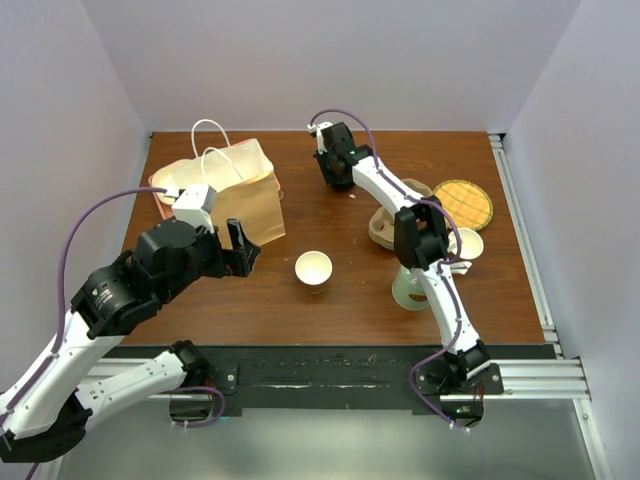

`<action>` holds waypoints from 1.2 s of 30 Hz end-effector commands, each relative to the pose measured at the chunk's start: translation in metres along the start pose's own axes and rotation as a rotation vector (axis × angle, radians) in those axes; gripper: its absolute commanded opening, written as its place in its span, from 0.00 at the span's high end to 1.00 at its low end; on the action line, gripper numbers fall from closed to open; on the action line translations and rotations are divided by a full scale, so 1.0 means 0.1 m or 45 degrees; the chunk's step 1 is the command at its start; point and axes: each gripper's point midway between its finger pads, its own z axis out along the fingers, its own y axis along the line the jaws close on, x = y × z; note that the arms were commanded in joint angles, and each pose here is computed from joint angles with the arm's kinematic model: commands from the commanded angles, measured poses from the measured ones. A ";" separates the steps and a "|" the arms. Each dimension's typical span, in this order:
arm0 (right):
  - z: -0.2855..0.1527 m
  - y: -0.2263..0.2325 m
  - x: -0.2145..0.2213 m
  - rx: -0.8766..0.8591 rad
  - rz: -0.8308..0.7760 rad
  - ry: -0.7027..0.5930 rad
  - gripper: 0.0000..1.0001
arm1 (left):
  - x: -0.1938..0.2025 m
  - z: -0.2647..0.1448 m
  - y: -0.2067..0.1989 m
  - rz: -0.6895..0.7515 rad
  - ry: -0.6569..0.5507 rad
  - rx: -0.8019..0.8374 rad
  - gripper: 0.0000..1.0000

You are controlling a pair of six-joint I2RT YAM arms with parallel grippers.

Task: Pack the takeout coffee

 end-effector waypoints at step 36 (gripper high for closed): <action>-4.89 1.38 0.15 -1.448 0.549 -0.069 1.00 | -0.57 0.20 -0.90 1.446 -0.640 0.610 0.16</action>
